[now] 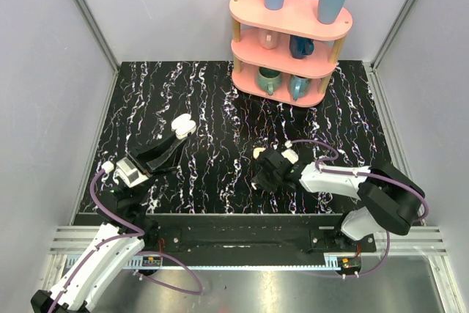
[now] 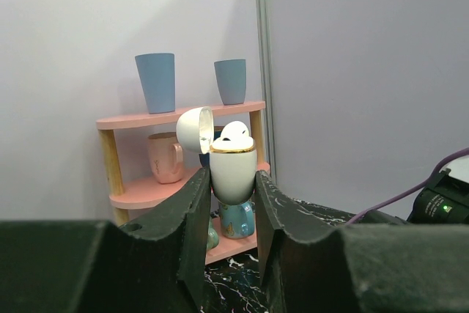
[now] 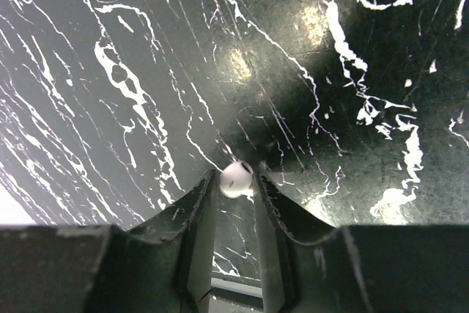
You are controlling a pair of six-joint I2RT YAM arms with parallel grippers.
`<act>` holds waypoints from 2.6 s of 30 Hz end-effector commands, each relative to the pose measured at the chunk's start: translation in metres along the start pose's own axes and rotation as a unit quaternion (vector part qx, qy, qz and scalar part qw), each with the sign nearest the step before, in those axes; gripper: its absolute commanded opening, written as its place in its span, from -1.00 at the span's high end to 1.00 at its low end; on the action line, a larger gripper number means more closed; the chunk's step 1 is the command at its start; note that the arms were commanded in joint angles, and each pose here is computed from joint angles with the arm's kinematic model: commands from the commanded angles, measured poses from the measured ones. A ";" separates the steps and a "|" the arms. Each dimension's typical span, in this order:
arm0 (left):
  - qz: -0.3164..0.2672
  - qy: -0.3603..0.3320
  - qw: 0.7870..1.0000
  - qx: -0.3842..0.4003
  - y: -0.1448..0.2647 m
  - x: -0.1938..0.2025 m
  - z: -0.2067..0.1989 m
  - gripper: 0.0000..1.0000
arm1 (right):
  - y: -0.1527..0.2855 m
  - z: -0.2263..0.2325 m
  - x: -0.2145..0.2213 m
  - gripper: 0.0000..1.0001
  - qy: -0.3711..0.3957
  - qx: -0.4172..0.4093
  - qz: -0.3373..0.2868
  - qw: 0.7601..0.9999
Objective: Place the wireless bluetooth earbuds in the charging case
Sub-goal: Place the left earbud at the center of the board, then pick up the left earbud from the center of the board.
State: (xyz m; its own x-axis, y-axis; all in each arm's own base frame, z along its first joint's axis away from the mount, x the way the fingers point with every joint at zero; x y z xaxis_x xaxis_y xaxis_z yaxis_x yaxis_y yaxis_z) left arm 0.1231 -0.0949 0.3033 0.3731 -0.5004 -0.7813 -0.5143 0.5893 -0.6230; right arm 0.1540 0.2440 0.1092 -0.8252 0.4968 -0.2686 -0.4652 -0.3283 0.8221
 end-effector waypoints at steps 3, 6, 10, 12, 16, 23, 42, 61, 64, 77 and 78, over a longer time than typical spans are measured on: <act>-0.031 -0.006 1.000 0.001 -0.003 -0.014 -0.002 1.00 | -0.003 0.008 -0.001 0.21 0.018 -0.007 -0.008 1.000; -0.031 -0.007 1.000 0.001 -0.003 -0.013 -0.002 1.00 | 0.004 0.011 -0.005 0.14 0.038 -0.016 -0.020 0.999; -0.030 -0.008 1.000 0.000 -0.003 -0.013 -0.001 1.00 | 0.022 0.020 -0.013 0.00 0.112 -0.045 -0.051 0.991; -0.029 -0.009 1.000 -0.001 -0.003 -0.013 -0.001 1.00 | 0.030 0.028 -0.017 -0.09 0.155 -0.066 -0.059 0.984; -0.030 -0.008 1.000 0.002 -0.005 -0.013 -0.001 1.00 | 0.032 0.028 -0.020 -0.03 0.252 -0.030 -0.040 0.966; -0.026 -0.010 1.000 0.002 -0.006 -0.014 -0.001 1.00 | 0.013 0.027 -0.015 0.08 0.301 0.026 -0.007 0.953; -0.020 -0.008 1.000 0.000 -0.007 -0.011 0.000 1.00 | -0.003 0.030 -0.002 0.09 0.369 0.056 0.034 0.927; -0.023 -0.007 1.000 -0.002 -0.006 -0.012 0.000 1.00 | -0.014 0.027 0.000 0.23 0.373 0.078 0.039 0.924; -0.023 -0.007 1.000 -0.002 -0.006 -0.012 0.000 1.00 | -0.014 0.027 0.001 0.26 0.372 0.080 0.040 0.924; -0.021 -0.007 1.000 -0.001 -0.006 -0.012 0.000 1.00 | -0.014 0.026 0.001 0.48 0.374 0.085 0.039 0.923; -0.020 -0.007 1.000 0.000 -0.006 -0.012 0.000 1.00 | -0.014 0.026 0.000 0.60 0.373 0.087 0.037 0.923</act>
State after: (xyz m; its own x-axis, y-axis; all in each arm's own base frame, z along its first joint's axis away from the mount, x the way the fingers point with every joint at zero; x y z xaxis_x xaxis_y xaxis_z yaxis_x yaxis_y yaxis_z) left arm 0.1261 -0.0965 0.3002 0.3575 -0.4917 -0.7940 -0.5268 0.5959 -0.6061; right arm 0.1672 0.2657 0.1063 -0.8855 -0.2220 -0.4081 -0.3724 -0.1861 0.9092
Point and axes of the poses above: each gripper's point midway between its finger pads, its own y axis back along the fingers, its own z axis along the line the jaws close on, x = y × z, the point moved 10 cm from there along y, back along the fingers, and after that the axes turned 9 degrees about y, right-handed, at the moved point
